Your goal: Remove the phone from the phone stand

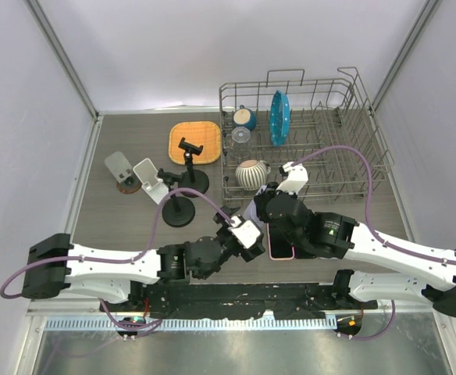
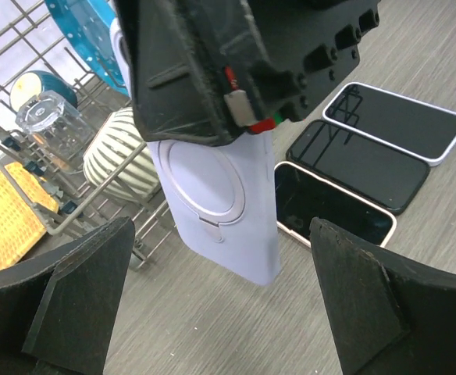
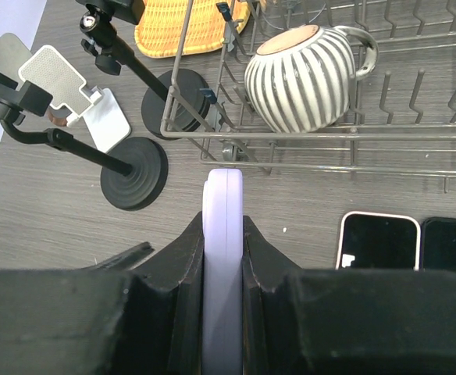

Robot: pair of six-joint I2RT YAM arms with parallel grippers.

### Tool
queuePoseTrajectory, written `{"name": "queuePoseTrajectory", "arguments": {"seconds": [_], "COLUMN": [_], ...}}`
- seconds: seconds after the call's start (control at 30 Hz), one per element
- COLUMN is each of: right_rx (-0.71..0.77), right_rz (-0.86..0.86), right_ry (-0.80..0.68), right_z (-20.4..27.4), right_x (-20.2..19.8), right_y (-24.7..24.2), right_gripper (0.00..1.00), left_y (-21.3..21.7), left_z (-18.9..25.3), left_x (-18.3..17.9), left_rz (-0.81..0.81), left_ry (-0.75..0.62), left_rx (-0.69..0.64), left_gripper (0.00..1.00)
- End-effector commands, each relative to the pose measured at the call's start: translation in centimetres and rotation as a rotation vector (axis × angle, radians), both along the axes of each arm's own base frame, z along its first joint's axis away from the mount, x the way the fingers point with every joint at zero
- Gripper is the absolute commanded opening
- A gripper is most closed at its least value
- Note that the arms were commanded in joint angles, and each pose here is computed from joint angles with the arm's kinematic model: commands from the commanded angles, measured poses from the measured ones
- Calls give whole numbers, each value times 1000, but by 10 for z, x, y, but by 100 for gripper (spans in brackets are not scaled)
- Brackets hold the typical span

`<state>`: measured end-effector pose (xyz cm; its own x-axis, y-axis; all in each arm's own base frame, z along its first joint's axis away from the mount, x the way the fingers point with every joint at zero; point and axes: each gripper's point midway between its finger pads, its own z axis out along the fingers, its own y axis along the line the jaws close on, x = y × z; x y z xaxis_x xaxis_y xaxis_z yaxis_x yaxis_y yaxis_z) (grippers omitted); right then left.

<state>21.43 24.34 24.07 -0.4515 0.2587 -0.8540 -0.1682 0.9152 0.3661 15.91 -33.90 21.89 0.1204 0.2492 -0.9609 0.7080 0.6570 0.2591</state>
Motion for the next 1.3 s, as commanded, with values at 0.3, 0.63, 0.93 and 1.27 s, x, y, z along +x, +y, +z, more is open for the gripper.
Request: {"name": "queuePoseTrajectory", "arguments": {"seconds": [0.3,0.63,0.93,1.27], "right_rx": [188,250,290,329], "right_rz": [-54,-64,-95,-87], "right_ry": [-41,-40,-59,-48], "right_z": [29,34,43,42], "right_x": [3,2,2,0], "right_y": [1,-1,-11,-8], "right_gripper": [1,1,1,1], "left_y": [-15,-26,-17,-11], "left_z": [30,14,-4,-7], "left_x": [21,20,25,27], "left_rz": [238,308,391,438], "left_ry": [-78,-128,-144,-154], "left_rx": [-163,-110,-86,-84], "left_gripper": [88,78,69,43]}}
